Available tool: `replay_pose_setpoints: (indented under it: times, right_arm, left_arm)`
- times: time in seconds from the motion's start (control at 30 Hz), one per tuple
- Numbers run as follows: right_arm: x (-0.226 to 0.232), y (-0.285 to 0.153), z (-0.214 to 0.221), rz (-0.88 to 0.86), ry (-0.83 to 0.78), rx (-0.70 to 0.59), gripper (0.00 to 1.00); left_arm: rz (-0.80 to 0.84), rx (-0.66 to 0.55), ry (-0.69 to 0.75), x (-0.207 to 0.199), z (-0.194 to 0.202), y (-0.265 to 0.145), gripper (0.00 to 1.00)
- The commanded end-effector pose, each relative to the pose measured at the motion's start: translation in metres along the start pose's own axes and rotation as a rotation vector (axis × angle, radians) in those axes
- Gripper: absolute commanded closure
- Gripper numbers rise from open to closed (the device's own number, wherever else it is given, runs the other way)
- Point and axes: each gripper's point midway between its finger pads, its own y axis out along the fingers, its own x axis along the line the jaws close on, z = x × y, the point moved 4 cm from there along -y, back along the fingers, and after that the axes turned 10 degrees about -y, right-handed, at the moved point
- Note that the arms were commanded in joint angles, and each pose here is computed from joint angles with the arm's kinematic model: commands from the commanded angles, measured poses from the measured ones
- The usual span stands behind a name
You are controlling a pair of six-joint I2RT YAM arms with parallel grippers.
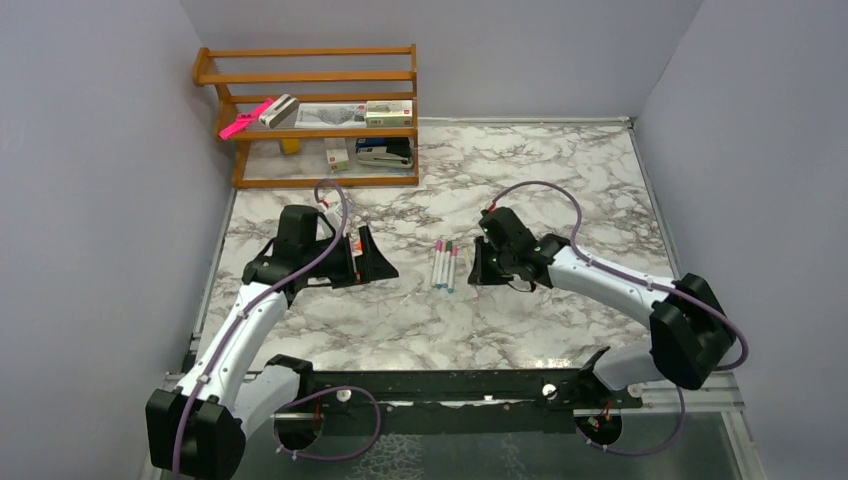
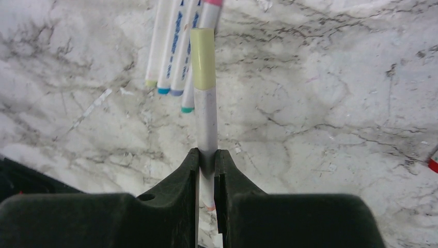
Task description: Open the pen caps
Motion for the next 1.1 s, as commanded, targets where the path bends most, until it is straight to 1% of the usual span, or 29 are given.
replay_pose_setpoints:
  times: [0.0, 0.13, 0.33, 0.53, 0.7, 0.93, 1.07]
  right_arm:
    - [0.021, -0.015, 0.005, -0.190, -0.073, -0.020, 0.94]
    - [0.023, -0.030, 0.007, -0.238, -0.121, -0.041, 0.94]
    - [0.023, -0.041, 0.006, -0.261, -0.173, -0.075, 0.94]
    - [0.030, -0.039, 0.001, -0.297, -0.210, -0.074, 0.94]
    - [0.037, -0.042, -0.015, -0.307, -0.251, -0.078, 0.94]
    - [0.040, -0.038, -0.019, -0.313, -0.232, -0.088, 0.94]
    - [0.040, -0.031, -0.020, -0.297, -0.205, -0.083, 0.94]
  left_arm:
    - [0.086, -0.005, -0.016, -0.011, 0.005, -0.002, 0.01]
    - [0.114, -0.052, -0.062, -0.013, 0.002, 0.001, 0.01]
    - [0.099, -0.094, -0.125, -0.008, -0.013, 0.014, 0.01]
    - [0.113, -0.146, -0.128, -0.016, -0.039, 0.023, 0.01]
    - [0.153, -0.187, -0.144, -0.024, -0.051, 0.027, 0.01]
    - [0.159, -0.147, -0.149, -0.012, -0.045, 0.040, 0.01]
    - [0.155, -0.126, -0.129, -0.003, -0.041, 0.046, 0.01]
